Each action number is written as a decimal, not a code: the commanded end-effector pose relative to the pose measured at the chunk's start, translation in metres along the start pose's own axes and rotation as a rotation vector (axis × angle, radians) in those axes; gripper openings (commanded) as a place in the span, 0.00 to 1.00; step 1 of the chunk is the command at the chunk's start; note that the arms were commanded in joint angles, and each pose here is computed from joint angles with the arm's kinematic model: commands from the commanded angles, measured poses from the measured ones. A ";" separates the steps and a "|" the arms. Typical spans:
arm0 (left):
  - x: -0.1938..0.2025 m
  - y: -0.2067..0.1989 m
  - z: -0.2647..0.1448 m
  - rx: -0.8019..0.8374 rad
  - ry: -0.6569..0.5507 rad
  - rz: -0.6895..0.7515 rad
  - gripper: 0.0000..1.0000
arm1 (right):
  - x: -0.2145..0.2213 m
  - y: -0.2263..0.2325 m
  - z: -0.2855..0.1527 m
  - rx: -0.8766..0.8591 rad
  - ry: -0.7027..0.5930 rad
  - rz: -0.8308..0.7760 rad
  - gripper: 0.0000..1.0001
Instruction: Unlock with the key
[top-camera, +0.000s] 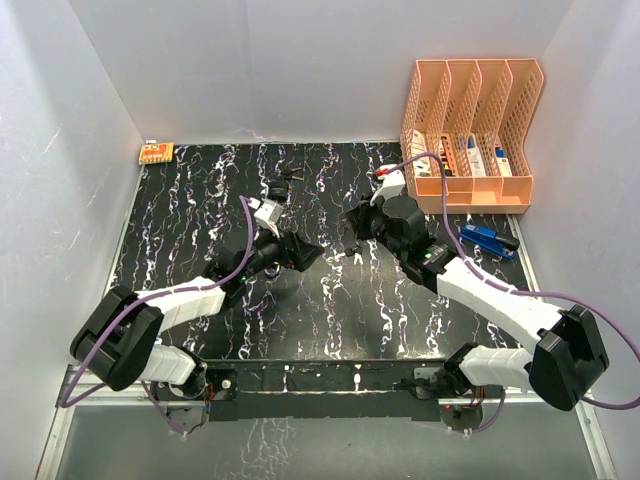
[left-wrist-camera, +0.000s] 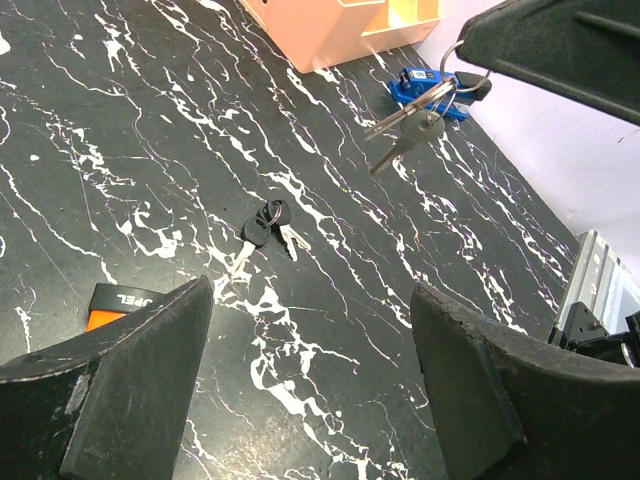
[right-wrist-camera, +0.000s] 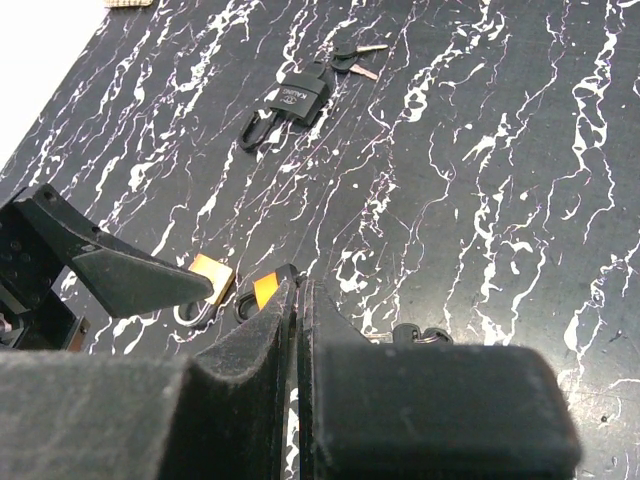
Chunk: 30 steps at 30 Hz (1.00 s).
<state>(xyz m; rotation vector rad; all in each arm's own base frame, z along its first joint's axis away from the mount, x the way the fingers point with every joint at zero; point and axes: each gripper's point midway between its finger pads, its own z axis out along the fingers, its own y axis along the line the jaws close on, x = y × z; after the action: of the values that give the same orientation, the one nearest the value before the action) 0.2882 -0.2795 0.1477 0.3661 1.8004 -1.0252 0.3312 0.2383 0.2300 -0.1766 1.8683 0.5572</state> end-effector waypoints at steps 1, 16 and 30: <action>-0.020 -0.014 -0.002 0.042 -0.064 0.031 0.78 | -0.028 0.014 -0.010 -0.061 -0.102 0.010 0.00; -0.024 -0.019 -0.002 0.066 -0.075 0.041 0.76 | -0.030 0.013 -0.012 -0.055 -0.103 -0.002 0.00; -0.023 -0.021 -0.005 0.070 -0.081 0.040 0.76 | -0.029 0.012 -0.013 -0.053 -0.099 -0.007 0.00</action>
<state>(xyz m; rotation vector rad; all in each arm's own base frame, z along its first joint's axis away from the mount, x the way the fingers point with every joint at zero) 0.2856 -0.2828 0.1556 0.3815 1.7672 -1.0434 0.3255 0.2365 0.2402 -0.1855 1.8351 0.5751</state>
